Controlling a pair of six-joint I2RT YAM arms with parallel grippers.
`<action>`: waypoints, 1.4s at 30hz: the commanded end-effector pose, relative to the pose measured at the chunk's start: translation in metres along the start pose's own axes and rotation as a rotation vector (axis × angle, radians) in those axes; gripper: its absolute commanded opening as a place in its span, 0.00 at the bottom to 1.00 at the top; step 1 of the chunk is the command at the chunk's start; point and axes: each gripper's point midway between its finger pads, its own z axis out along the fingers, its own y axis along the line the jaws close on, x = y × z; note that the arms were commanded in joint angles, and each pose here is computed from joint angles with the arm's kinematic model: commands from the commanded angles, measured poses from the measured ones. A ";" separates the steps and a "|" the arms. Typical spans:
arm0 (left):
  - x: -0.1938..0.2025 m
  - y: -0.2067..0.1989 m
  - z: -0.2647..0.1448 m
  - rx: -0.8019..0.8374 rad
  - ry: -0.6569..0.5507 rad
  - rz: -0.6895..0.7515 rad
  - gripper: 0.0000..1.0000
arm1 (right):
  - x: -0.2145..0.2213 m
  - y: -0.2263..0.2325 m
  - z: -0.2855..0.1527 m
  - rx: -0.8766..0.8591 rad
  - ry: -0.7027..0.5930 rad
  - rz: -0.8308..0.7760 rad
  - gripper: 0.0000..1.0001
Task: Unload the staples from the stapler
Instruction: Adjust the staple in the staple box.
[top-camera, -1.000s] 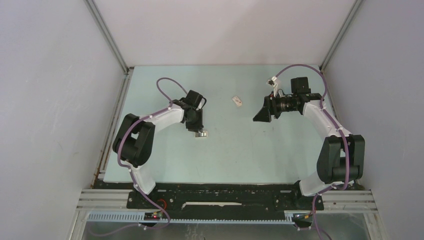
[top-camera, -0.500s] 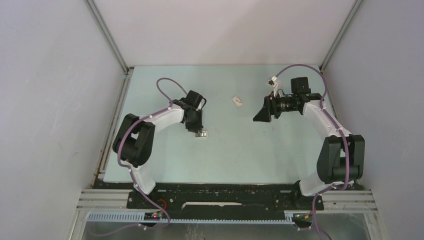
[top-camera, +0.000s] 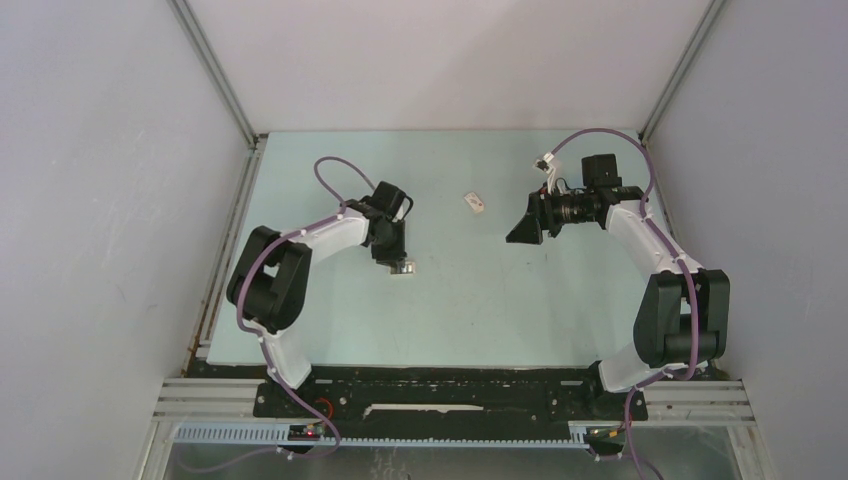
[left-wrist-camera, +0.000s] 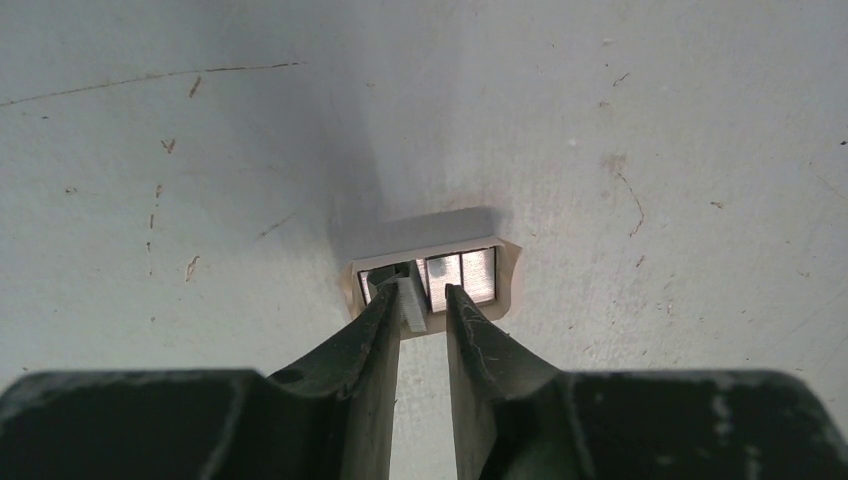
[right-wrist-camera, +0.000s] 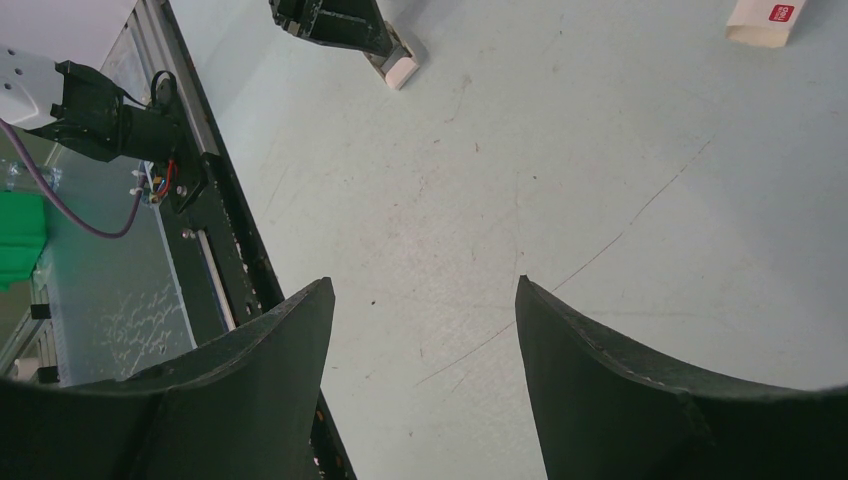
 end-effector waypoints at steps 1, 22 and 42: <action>0.002 -0.001 0.003 0.010 0.010 -0.019 0.29 | -0.003 0.003 -0.002 -0.010 -0.014 -0.015 0.76; -0.023 -0.013 -0.032 0.057 -0.111 -0.023 0.27 | -0.004 0.004 -0.003 -0.009 -0.015 -0.015 0.76; -0.011 -0.005 0.000 0.013 -0.037 -0.035 0.21 | -0.004 0.004 -0.004 -0.009 -0.017 -0.018 0.76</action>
